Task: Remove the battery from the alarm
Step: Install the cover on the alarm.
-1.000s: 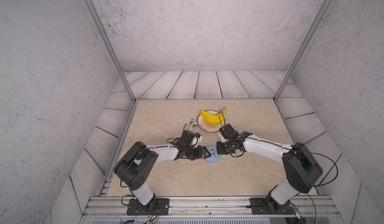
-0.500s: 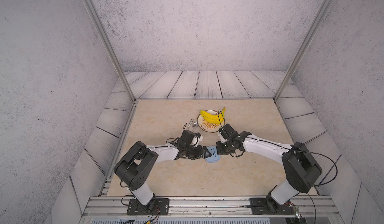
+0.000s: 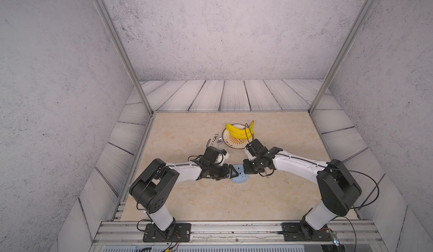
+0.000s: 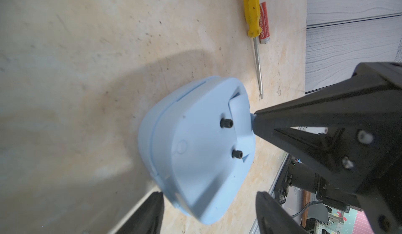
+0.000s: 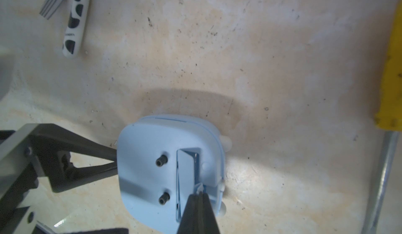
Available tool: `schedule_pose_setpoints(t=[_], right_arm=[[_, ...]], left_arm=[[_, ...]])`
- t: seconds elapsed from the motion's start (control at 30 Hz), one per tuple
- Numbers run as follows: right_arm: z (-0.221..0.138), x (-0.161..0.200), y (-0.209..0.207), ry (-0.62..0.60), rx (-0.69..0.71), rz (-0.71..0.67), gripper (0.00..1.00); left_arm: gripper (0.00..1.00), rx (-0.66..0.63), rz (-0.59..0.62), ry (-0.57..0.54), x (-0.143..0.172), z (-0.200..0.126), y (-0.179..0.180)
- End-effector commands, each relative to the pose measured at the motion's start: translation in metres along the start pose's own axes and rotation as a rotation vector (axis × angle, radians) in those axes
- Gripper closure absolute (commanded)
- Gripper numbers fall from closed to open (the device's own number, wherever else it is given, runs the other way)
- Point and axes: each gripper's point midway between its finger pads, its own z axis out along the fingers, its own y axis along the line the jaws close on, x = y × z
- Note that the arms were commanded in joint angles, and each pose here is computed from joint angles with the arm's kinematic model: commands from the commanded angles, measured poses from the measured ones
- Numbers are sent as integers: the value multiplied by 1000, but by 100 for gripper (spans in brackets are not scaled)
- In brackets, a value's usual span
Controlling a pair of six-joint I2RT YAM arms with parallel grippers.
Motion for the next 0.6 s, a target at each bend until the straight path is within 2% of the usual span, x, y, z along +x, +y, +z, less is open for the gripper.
schedule_pose_setpoints(t=[0.0,0.57], right_arm=[[2,3,10,37,-35,1,100],[0,-3,18,52,-49,-11,100]], left_arm=[[27,7,-1,12,3,2,2],[27,3,2,11,5,1,2]])
